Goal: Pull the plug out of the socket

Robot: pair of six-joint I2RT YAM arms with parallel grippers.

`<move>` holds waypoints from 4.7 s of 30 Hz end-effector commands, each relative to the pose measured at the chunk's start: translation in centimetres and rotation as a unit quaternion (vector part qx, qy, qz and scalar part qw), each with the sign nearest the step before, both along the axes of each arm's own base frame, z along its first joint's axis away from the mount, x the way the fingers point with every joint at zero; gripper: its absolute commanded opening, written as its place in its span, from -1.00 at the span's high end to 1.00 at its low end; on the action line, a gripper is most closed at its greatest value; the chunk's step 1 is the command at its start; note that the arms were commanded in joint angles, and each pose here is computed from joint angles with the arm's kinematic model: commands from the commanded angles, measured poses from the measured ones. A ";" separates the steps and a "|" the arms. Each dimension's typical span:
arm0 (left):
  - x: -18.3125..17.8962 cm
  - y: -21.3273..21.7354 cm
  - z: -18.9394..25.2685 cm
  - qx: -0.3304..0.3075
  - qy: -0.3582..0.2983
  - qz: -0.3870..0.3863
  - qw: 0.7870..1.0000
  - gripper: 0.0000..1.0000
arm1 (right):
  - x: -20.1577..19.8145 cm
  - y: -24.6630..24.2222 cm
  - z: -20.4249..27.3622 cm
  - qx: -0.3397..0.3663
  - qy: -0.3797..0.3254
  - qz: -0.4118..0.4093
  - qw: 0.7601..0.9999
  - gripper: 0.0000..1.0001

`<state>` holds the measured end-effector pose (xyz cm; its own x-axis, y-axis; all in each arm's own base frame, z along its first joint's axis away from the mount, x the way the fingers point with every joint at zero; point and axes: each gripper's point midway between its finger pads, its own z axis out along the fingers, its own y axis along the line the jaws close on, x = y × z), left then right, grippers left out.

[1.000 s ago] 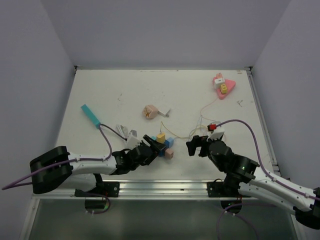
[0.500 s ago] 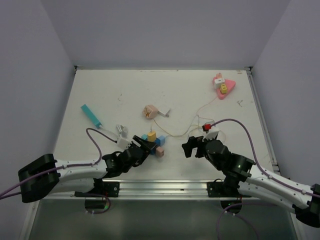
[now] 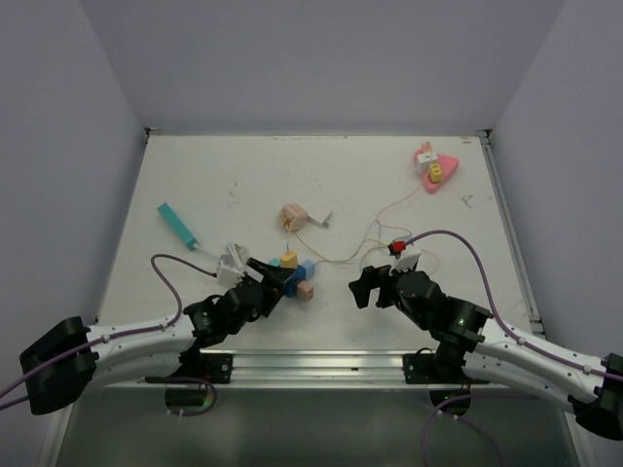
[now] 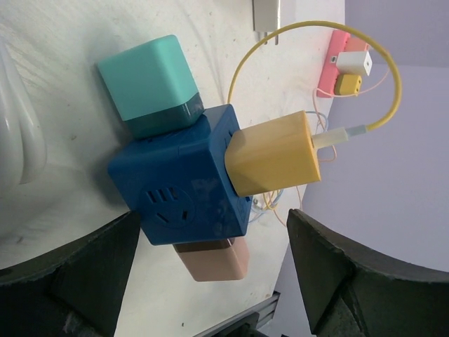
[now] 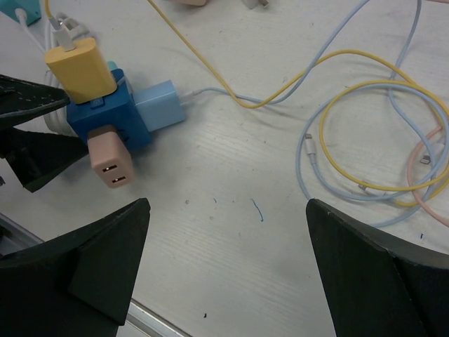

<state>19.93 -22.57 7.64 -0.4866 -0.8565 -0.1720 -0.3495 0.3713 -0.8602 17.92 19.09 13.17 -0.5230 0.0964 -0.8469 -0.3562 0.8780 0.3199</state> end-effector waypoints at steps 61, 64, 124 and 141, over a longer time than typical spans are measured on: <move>2.2 -0.9 3.7 0.160 -0.113 -0.089 0.977 0.53 | 4.6 11.3 4.5 0.171 0.055 -0.026 0.983 -0.91; 2.3 -1.1 4.0 0.164 -0.119 -0.096 0.975 0.54 | 5.2 12.3 4.4 0.176 0.062 -0.032 0.982 -0.93; 1.1 -1.4 1.3 0.120 -0.045 -0.085 0.988 0.41 | 5.3 15.1 0.2 0.191 0.101 -0.018 0.976 1.00; -1.4 2.6 -4.9 0.217 0.102 -0.043 0.970 1.00 | 6.2 10.0 5.2 0.208 0.040 -0.098 0.972 1.00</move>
<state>19.13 -26.73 8.87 -0.6893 -0.6630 -0.2922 -0.2473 0.5944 -0.7652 22.57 30.37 13.08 -0.6505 0.3801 -0.6575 -0.1647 0.7745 0.6107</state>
